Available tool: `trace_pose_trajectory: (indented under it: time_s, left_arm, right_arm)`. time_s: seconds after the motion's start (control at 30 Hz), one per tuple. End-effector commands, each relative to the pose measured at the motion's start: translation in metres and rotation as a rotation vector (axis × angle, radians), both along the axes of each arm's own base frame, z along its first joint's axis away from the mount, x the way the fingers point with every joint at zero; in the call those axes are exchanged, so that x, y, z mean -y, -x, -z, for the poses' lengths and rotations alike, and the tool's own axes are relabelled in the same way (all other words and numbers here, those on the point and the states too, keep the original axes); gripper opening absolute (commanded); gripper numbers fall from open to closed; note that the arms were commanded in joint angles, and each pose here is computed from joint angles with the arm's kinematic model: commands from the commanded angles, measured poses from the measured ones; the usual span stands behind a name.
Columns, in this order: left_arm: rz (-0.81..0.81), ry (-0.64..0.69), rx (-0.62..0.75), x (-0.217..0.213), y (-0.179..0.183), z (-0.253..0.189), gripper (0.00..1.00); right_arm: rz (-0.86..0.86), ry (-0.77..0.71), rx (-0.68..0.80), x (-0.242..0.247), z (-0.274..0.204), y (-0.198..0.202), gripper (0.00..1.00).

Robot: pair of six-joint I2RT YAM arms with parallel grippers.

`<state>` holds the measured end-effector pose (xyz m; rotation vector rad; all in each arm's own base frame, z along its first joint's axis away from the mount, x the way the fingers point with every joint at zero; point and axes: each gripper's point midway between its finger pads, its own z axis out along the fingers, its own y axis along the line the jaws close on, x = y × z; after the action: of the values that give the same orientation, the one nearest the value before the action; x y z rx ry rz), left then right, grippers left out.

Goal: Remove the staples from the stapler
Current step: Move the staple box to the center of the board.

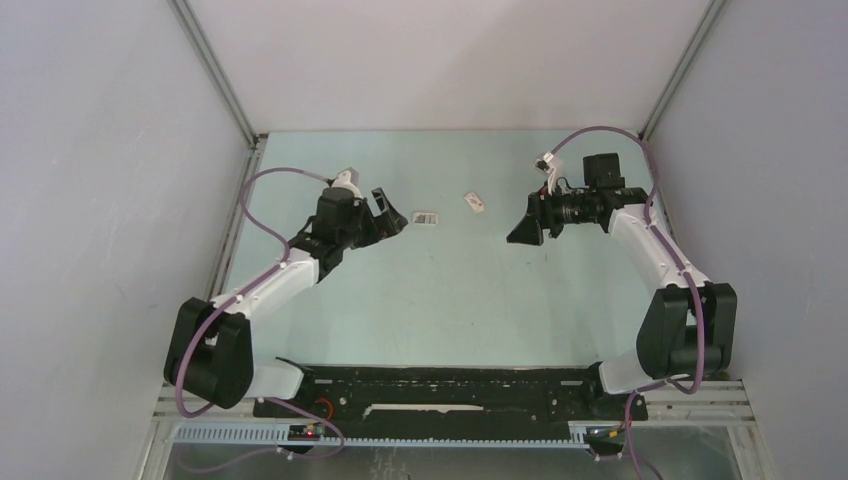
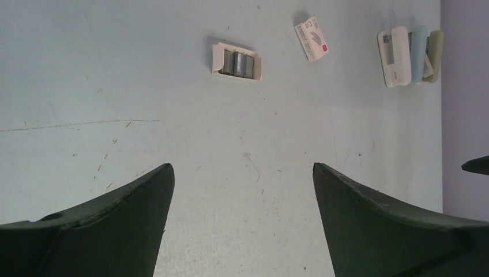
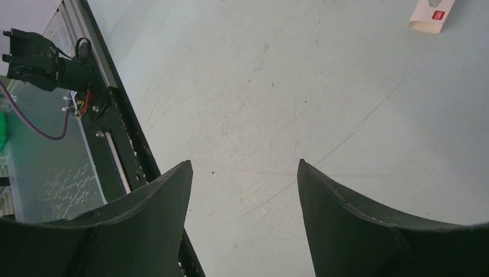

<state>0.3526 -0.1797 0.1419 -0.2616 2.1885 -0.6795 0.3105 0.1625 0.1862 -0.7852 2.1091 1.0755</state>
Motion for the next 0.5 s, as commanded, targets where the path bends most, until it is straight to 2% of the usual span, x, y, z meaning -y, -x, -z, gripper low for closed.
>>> trace_pose_trajectory:
  time_s: [0.0,0.23,0.47]
  left_arm:
    - [0.015,0.014,0.045,0.005,-0.006,-0.013,0.95]
    - [0.007,0.014,-0.01,0.01,-0.013,0.001,0.92]
    - [0.006,-0.091,-0.047,0.015,-0.019,0.005,0.92]
  right_arm:
    - [-0.011,-0.013,0.055,-0.001,-0.012,0.0,0.76]
    - [-0.007,-0.008,0.056,0.0,-0.012,0.0,0.76]
    - [-0.013,-0.021,0.04,-0.001,-0.008,-0.001,0.76]
